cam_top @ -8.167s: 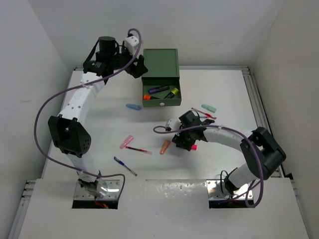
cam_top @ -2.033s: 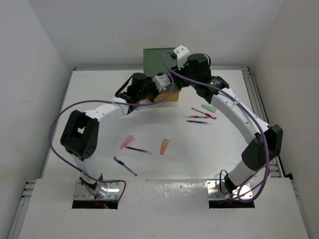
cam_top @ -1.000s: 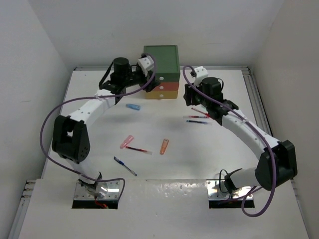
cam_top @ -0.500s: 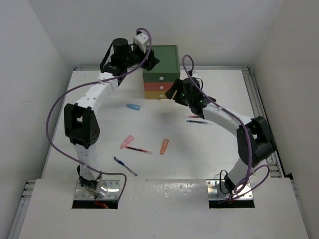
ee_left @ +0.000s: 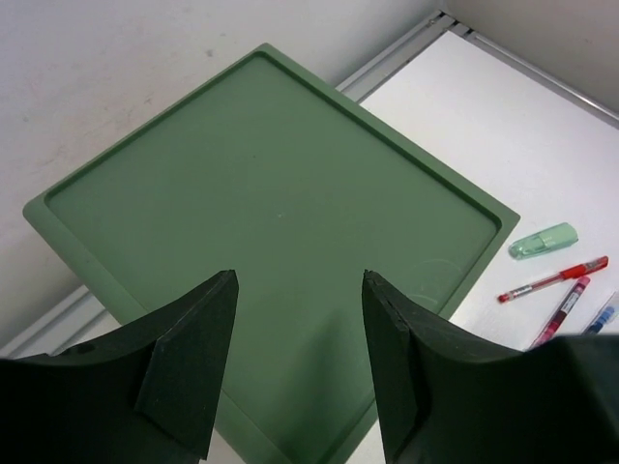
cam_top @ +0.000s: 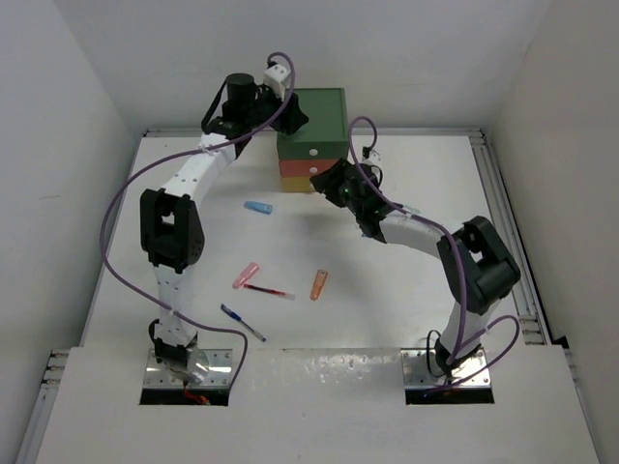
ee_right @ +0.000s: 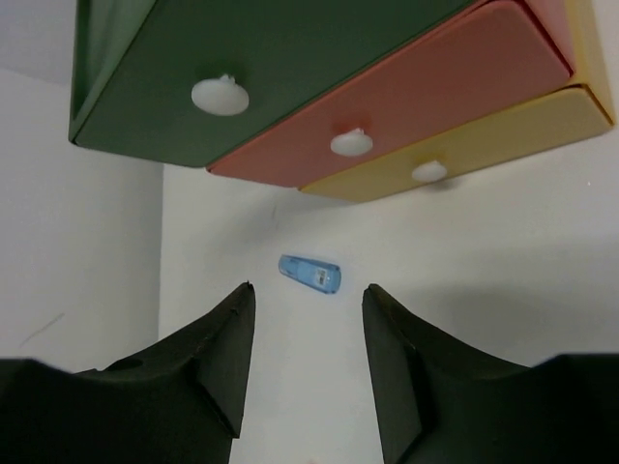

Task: Sort the stationery into containers
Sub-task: Open the drawer in the storage box.

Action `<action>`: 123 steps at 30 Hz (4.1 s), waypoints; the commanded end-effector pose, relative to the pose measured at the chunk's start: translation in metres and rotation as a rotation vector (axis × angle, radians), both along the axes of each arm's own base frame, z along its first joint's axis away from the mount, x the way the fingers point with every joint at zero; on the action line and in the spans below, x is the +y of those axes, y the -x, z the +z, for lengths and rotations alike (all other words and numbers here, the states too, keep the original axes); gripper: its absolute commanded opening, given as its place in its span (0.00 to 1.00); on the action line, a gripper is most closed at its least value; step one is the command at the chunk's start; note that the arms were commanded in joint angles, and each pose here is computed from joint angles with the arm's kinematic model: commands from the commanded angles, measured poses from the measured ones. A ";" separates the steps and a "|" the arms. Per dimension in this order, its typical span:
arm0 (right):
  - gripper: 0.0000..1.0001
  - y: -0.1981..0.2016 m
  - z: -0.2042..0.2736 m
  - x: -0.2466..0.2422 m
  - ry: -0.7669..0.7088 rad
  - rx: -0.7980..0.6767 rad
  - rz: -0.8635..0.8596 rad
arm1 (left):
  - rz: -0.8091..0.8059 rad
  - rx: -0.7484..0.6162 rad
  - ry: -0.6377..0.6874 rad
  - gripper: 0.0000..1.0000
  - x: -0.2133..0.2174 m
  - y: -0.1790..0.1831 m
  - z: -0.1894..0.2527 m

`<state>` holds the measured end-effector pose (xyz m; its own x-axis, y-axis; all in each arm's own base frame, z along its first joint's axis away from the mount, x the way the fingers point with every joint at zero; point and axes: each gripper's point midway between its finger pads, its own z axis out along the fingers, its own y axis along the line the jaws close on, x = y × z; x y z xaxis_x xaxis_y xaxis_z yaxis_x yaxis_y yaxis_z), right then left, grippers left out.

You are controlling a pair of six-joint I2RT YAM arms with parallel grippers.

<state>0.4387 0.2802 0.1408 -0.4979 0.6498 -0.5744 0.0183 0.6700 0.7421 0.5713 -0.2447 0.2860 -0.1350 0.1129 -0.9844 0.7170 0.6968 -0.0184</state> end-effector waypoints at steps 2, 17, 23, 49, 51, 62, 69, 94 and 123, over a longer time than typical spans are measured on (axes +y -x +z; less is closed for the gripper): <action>0.49 -0.021 0.033 0.001 -0.121 -0.124 -0.070 | -0.007 0.036 0.047 0.59 0.000 -0.004 0.009; 0.41 -0.043 0.008 0.007 -0.285 -0.007 -0.037 | -0.002 0.106 0.034 0.59 0.001 0.003 -0.015; 0.44 -0.050 0.012 0.014 -0.290 -0.062 -0.005 | -0.008 0.116 0.032 0.59 -0.002 0.001 -0.022; 0.37 -0.084 -0.012 0.009 -0.251 -0.069 -0.063 | -0.012 0.149 0.008 0.59 0.000 0.001 -0.045; 0.37 -0.085 -0.015 0.009 -0.244 -0.069 -0.065 | -0.012 0.152 0.009 0.59 -0.001 0.001 -0.046; 0.37 -0.094 -0.017 0.005 -0.244 -0.079 -0.067 | -0.020 0.151 0.004 0.59 -0.002 0.001 -0.049; 0.32 -0.100 -0.014 0.006 -0.242 -0.114 -0.053 | -0.019 0.165 -0.003 0.59 -0.001 0.000 -0.055; 0.00 -0.029 -0.023 0.009 -0.177 -0.136 0.059 | -0.011 0.190 -0.015 0.59 -0.004 -0.002 -0.067; 0.50 0.067 -0.027 0.025 -0.181 -0.067 0.184 | -0.016 0.186 -0.020 0.60 -0.014 0.003 -0.065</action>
